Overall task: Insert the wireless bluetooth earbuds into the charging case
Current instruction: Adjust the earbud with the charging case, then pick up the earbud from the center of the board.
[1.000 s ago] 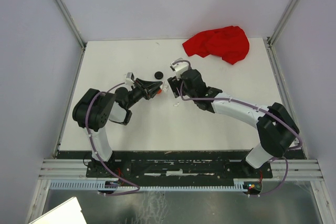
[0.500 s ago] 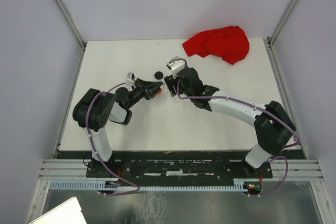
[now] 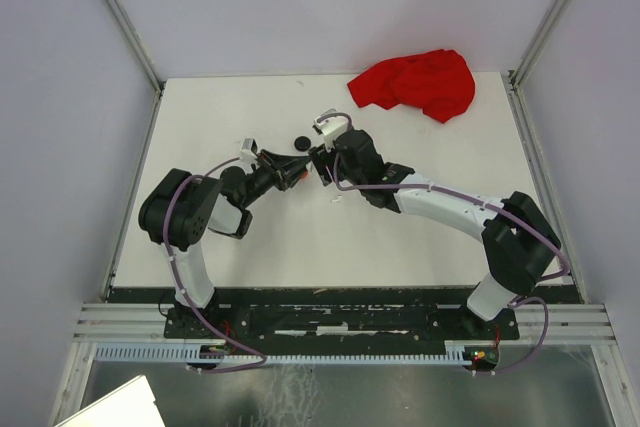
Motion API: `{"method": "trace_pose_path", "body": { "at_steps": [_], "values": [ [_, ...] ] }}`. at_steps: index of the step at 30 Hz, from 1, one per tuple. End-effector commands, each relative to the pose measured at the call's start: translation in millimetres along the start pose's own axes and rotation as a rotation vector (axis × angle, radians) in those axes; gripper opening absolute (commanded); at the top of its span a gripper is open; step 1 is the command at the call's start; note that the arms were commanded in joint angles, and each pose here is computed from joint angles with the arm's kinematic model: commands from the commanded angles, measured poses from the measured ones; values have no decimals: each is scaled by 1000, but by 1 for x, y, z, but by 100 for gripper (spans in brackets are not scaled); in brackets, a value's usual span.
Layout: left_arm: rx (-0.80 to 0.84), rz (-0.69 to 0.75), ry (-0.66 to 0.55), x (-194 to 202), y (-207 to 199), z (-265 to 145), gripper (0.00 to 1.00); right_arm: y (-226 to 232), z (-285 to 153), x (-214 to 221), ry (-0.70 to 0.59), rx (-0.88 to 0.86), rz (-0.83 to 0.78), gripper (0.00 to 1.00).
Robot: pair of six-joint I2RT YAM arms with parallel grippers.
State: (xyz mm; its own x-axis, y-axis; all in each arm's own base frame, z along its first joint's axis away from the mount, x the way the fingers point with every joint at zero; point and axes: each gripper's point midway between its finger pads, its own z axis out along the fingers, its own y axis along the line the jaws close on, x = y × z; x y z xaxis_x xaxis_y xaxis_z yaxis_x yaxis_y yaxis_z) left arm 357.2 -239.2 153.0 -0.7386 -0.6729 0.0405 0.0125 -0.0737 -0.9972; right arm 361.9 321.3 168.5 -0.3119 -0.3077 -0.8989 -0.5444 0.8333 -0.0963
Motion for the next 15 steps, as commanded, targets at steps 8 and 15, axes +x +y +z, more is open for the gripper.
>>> {"method": "trace_pose_path", "body": {
  "at_steps": [8,15],
  "values": [
    [59,-12,-16,-3,-15,1,3,-28,-21,-30,-95,145,75,76],
    [50,-11,-96,-17,-10,-14,3,-52,-34,11,57,220,133,76]
  ]
}}
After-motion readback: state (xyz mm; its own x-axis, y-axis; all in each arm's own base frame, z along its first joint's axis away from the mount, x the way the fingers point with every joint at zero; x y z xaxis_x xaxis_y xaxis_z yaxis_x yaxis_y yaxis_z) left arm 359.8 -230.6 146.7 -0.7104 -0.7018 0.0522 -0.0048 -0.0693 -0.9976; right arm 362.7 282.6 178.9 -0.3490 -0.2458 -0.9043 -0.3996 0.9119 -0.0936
